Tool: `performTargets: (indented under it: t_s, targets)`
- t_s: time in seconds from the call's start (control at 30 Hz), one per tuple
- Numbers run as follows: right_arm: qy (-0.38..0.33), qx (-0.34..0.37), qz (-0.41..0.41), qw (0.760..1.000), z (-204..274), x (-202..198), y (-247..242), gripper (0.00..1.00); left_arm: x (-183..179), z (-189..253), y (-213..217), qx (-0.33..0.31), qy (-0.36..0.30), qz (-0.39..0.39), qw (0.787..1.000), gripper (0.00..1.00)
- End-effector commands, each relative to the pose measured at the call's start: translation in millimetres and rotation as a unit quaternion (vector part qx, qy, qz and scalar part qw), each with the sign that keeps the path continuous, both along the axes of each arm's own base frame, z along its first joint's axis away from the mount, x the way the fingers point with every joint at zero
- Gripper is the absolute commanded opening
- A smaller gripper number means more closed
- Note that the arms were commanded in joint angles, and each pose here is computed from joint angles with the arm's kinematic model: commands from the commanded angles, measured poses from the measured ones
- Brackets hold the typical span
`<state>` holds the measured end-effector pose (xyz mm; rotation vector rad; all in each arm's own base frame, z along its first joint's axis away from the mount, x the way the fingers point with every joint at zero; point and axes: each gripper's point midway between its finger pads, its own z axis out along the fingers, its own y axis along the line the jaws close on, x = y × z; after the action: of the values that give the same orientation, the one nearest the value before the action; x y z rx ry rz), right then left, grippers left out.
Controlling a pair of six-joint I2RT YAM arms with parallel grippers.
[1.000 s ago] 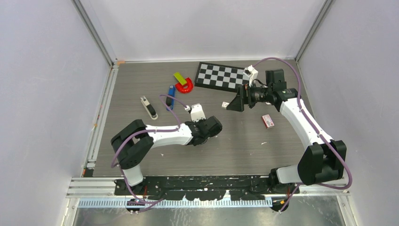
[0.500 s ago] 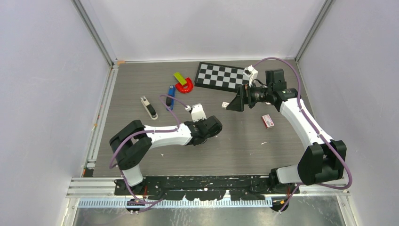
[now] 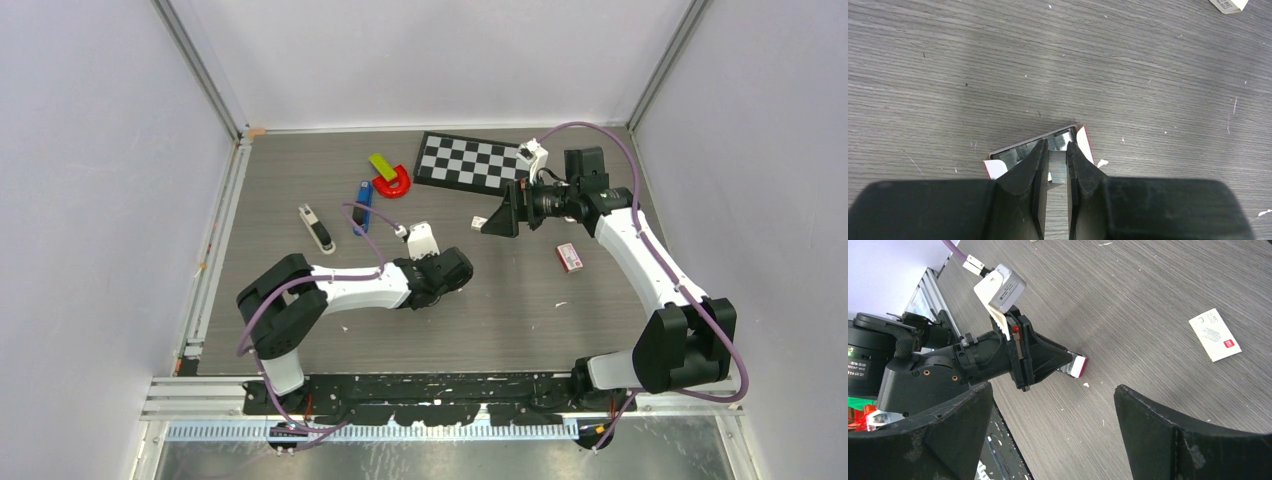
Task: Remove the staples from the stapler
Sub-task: Place the staple in the staple box.
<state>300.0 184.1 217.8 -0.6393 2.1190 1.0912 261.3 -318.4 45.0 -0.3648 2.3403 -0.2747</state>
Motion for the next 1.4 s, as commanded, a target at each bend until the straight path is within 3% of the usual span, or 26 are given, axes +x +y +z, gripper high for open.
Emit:
performTargets:
  t_s: [0.0,0.8,1.1,1.37]
  targets:
    - [-0.036,0.011,0.008,0.999,22,0,0,0.95,7,10,-7,-0.017,-0.017,0.012,1.000,0.07]
    - [-0.035,0.012,0.009,0.999,22,-1,1,0.95,-4,6,3,-0.016,-0.006,0.018,1.000,0.08]
    - [-0.036,0.013,0.009,0.999,23,-1,1,0.95,-4,6,2,-0.006,-0.001,0.018,1.000,0.22]
    - [-0.036,0.013,0.010,0.999,23,-1,1,0.95,-3,11,2,-0.009,-0.004,0.018,1.000,0.27]
